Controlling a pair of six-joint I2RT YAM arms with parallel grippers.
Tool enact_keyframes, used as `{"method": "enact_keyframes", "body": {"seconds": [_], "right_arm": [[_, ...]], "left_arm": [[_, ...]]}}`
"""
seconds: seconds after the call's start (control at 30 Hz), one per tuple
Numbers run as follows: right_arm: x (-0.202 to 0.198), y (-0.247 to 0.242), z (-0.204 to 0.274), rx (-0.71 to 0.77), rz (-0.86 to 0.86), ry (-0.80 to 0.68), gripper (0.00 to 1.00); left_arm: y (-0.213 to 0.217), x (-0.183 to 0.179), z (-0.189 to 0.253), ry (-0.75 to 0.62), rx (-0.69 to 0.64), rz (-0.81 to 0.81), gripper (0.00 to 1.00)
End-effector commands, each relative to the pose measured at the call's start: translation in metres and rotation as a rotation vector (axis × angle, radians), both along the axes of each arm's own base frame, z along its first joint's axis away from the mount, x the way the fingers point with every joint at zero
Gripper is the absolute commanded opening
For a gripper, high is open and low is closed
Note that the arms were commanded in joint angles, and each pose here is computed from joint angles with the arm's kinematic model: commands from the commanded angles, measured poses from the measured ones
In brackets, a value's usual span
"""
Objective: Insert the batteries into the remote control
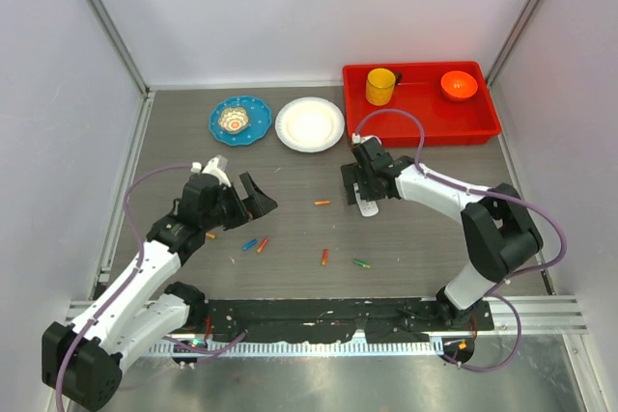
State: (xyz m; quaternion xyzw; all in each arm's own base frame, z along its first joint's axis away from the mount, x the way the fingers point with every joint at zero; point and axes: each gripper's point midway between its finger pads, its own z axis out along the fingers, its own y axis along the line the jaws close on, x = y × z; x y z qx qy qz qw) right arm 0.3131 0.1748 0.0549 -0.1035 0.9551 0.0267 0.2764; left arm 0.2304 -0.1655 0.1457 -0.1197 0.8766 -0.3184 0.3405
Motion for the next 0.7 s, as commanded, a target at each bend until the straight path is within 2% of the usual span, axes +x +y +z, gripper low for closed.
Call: {"method": "enact_keyframes", "body": {"seconds": [0.0,0.3,0.43,0.67], "right_arm": [[0.006,0.008,0.005,0.012,0.036,-0.015,0.9],[0.016,0.007,-0.007,-0.032,0.024,-0.005,0.88],[0.017,0.009,-0.012,-0.03,0.028,0.005,0.8],[0.013,0.007,-0.018,-0.036,0.026,0.025,0.73]], "left_arm": [[-0.01,0.002,0.013,-0.066,-0.046,-0.052,1.0],[-0.011,0.002,0.01,-0.057,-0.053,-0.051,1.0],[-0.012,0.0,0.007,-0.047,-0.055,-0.052,1.0],[-0.008,0.0,0.006,-0.049,-0.048,-0.032,1.0]]}}
